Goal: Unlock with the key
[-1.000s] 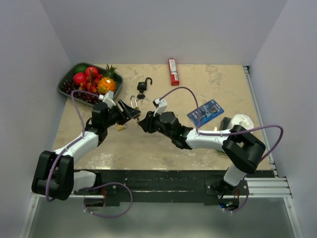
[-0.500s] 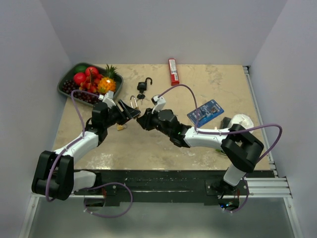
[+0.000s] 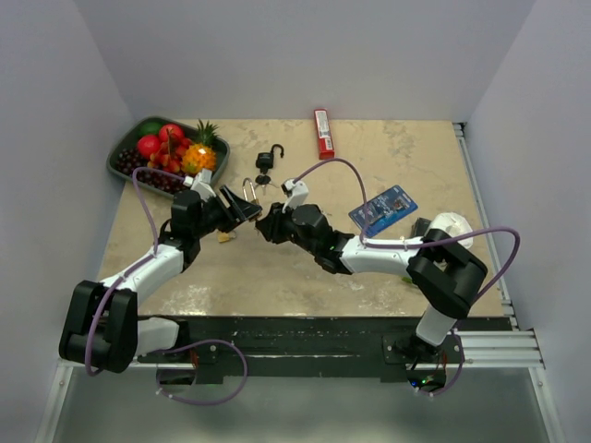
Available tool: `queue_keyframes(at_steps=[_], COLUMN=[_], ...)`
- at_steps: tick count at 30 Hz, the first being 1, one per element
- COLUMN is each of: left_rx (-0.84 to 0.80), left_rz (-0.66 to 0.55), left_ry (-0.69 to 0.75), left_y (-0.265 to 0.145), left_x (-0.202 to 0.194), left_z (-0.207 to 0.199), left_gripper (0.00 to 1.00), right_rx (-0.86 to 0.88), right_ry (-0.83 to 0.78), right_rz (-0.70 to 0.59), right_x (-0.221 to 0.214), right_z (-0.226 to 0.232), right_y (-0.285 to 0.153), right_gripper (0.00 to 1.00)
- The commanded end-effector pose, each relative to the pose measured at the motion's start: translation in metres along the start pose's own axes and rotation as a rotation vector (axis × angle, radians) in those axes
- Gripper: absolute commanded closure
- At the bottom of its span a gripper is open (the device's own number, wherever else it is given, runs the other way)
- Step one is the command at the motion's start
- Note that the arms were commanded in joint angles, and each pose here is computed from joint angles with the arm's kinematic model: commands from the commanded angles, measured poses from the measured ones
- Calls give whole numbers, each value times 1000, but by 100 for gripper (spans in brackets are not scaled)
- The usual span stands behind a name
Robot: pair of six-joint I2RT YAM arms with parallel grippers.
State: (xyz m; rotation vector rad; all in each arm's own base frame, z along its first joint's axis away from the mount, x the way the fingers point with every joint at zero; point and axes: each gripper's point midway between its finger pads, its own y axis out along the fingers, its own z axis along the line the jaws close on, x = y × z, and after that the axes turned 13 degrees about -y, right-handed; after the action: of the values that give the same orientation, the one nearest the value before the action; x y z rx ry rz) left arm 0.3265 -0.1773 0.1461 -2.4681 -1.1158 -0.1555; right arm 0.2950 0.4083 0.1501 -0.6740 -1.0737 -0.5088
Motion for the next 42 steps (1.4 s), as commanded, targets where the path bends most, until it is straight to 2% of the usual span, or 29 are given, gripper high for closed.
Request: queue_keyframes(at_steps=[1,9,17,36,42], left_rx=[-150,-154,-152,-184,-228], left_rz=[-47,-47,-38,26,42], left_ry=[80,81,79,121,135], left_y=[-4,-5,-5,-2,-4], left_x=[18,18,15,-4,-8], left_z=[-46,-47,-45,-50,-59], left_gripper=[100,100,100,100,100], right_rx=[-4,-4,-5,-76,-8], right_ry=[2,-10,-22,-35,-3], right_rz=[-52,-57,-69,-183,-227], right_x=[20,19,22,66,81], right_z=[6,5,6,-16,-23], right_y=[8,10,15,23,19], right_gripper=[72,82,100,100,100])
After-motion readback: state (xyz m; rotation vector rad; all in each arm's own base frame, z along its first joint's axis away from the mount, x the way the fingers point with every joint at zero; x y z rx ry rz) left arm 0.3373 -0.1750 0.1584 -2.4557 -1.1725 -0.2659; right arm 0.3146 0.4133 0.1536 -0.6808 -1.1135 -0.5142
